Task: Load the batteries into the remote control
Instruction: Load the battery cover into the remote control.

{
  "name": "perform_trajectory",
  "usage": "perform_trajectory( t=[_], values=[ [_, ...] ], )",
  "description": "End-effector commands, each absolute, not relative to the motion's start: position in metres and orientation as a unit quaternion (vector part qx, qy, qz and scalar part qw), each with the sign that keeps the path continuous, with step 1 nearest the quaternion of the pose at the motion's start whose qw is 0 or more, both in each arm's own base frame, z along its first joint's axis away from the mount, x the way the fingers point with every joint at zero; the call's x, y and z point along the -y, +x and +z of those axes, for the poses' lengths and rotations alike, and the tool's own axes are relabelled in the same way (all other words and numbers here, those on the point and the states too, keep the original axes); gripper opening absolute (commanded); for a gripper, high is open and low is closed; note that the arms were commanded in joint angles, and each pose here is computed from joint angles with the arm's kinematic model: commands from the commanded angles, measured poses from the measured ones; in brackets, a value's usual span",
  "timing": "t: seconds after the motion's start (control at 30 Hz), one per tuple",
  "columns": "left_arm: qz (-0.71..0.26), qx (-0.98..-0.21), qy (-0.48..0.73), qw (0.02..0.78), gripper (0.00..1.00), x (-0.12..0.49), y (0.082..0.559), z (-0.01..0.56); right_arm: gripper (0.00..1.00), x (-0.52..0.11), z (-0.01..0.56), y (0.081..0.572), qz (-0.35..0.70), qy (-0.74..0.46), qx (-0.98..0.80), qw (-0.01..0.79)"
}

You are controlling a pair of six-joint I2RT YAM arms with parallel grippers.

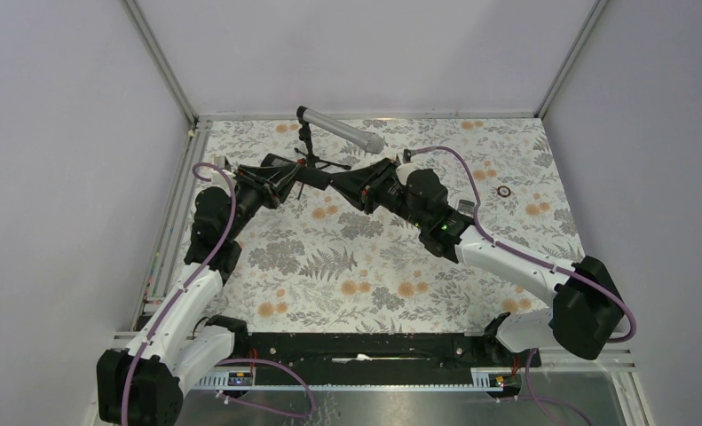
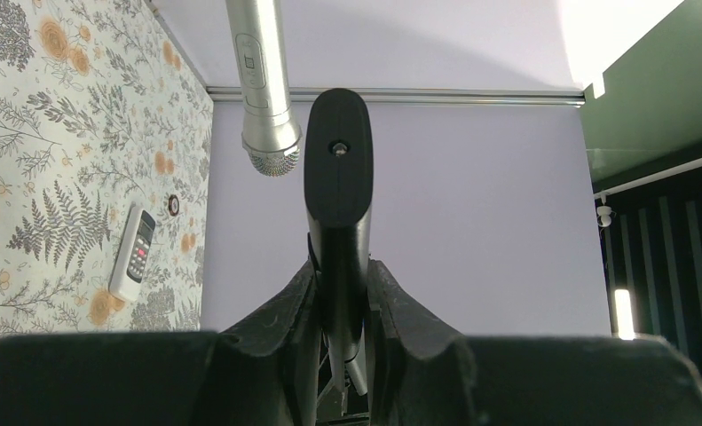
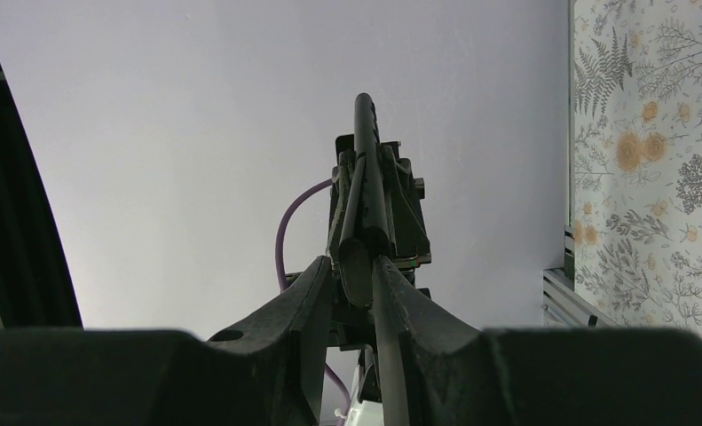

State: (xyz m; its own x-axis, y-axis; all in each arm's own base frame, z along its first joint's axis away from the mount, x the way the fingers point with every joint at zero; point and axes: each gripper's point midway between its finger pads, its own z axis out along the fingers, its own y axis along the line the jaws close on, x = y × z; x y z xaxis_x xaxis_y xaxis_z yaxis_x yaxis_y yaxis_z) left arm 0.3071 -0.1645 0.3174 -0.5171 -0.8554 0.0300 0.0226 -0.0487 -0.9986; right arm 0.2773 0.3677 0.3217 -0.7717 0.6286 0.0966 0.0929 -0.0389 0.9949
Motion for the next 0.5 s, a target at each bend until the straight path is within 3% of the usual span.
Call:
perform_trajectory(
  t=[0.0,0.27,0.47],
  values=[
    [-0.657,-0.568,-0.334,0.366,0.15,0.1627,0.3058,0.3469,0.31,-0.3629,0.3347,0.272,0.675,0.266,-0.655,0.209],
    [-0.659,-0.567,-0.335,0.364,0.15,0.1629,0.3051,0.3474,0.31,-0.3664,0.3288,0.2715,0.669,0.263,-0.666,0.201],
    [-0.659,-0.567,-0.335,0.363,0.15,0.1631,0.3053,0.3467,0.5,-0.3672,0.3352,0.2714,0.668,0.247,-0.669,0.214]
  ],
)
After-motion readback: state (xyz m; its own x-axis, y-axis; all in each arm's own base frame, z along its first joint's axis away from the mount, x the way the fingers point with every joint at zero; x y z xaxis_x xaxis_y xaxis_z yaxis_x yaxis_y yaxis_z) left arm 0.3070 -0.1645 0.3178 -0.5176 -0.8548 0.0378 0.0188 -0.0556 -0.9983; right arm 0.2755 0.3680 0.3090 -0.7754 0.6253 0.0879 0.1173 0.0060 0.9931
